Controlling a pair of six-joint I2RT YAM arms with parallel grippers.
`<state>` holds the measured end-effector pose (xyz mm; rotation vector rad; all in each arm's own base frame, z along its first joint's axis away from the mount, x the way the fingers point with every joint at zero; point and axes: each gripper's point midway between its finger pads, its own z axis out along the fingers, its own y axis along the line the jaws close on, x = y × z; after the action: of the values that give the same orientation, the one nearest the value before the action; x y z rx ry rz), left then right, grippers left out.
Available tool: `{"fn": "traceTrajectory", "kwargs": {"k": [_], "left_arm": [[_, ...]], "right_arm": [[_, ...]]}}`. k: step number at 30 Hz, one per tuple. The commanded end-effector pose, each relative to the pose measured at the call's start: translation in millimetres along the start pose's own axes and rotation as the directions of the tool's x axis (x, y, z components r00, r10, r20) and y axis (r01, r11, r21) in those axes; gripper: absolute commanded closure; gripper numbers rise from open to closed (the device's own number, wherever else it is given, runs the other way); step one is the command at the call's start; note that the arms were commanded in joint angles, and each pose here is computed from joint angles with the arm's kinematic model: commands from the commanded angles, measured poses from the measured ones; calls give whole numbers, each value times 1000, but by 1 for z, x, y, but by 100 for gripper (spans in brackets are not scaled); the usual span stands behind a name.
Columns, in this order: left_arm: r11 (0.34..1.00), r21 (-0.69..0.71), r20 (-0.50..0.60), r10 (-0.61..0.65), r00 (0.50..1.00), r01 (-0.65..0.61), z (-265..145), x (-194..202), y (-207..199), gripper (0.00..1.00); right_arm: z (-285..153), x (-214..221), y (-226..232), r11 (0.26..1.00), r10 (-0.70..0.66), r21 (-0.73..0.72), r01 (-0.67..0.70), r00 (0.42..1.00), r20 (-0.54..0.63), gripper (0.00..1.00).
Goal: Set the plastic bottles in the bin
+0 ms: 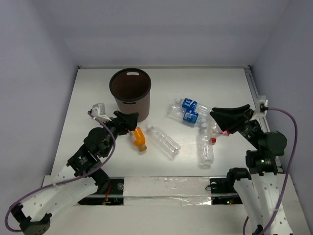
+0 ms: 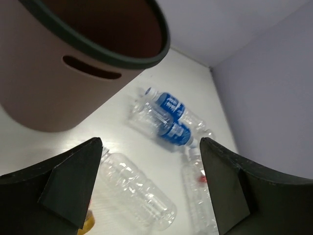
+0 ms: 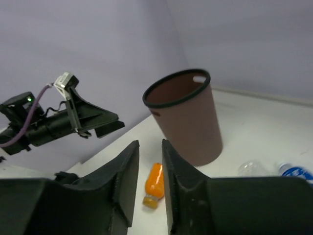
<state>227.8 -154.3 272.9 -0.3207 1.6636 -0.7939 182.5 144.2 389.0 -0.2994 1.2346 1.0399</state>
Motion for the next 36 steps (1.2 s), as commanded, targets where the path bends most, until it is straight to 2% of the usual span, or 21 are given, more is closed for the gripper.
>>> {"fn": "traceTrajectory", "kwargs": {"k": [1,2,5,6,8,9,12,13,16,17,18,20,21,22,24,27,29,32,36], "left_arm": [[998,-56,-42,3,999,-5,1,6,6,22],[997,-72,-54,4,999,-8,1,10,10,23],[994,-106,-87,1,996,-10,-1,24,23,38],[995,-104,-89,-5,996,-4,-2,26,25,51],[993,-116,-105,-20,994,8,-2,37,32,64],[991,-136,-124,-17,992,0,-2,43,37,75],[977,-213,-182,-27,983,-13,2,64,54,100],[975,-221,-203,-29,979,-17,2,70,56,100],[968,-247,-268,-20,963,-49,7,92,65,100],[965,-255,-288,-14,957,-63,8,97,67,97],[954,-284,-324,1,946,-98,11,107,75,83],[944,-302,-365,16,931,-134,13,117,80,66],[933,-321,-391,25,920,-161,14,125,86,52],[926,-336,-398,26,917,-172,15,128,91,46],[912,-364,-406,27,914,-188,17,133,98,33],[906,-378,-398,27,917,-191,21,136,102,25],[900,-386,-396,39,917,-205,24,136,104,23],[879,-410,-405,62,912,-242,26,137,111,23],[846,-444,-428,92,899,-297,29,146,126,24]], "right_arm": [[4,3,12,994,14,-106,-14,1000,-4,71],[5,6,9,994,24,-104,-25,1000,-12,84],[5,14,4,993,45,-108,-47,999,-23,100],[6,16,2,992,56,-110,-59,998,-33,100],[7,21,-2,992,69,-106,-73,997,-46,100],[8,23,0,990,76,-116,-82,996,-53,100],[15,35,2,982,113,-139,-125,989,-92,100],[18,41,-1,980,130,-135,-144,985,-109,100],[29,57,3,973,157,-150,-177,978,-137,100],[35,68,-1,970,177,-141,-201,970,-165,100],[39,71,1,968,175,-148,-201,969,-174,100],[47,86,10,955,198,-177,-239,954,-224,100],[50,89,12,955,192,-183,-235,955,-226,100],[53,93,12,954,194,-182,-239,952,-236,98],[59,105,14,953,192,-176,-245,943,-272,88],[63,123,9,960,185,-144,-242,928,-323,71],[65,130,6,962,186,-127,-241,921,-343,61],[68,144,-1,965,192,-94,-244,904,-381,52],[71,159,-8,966,200,-64,-249,886,-419,51]]}}
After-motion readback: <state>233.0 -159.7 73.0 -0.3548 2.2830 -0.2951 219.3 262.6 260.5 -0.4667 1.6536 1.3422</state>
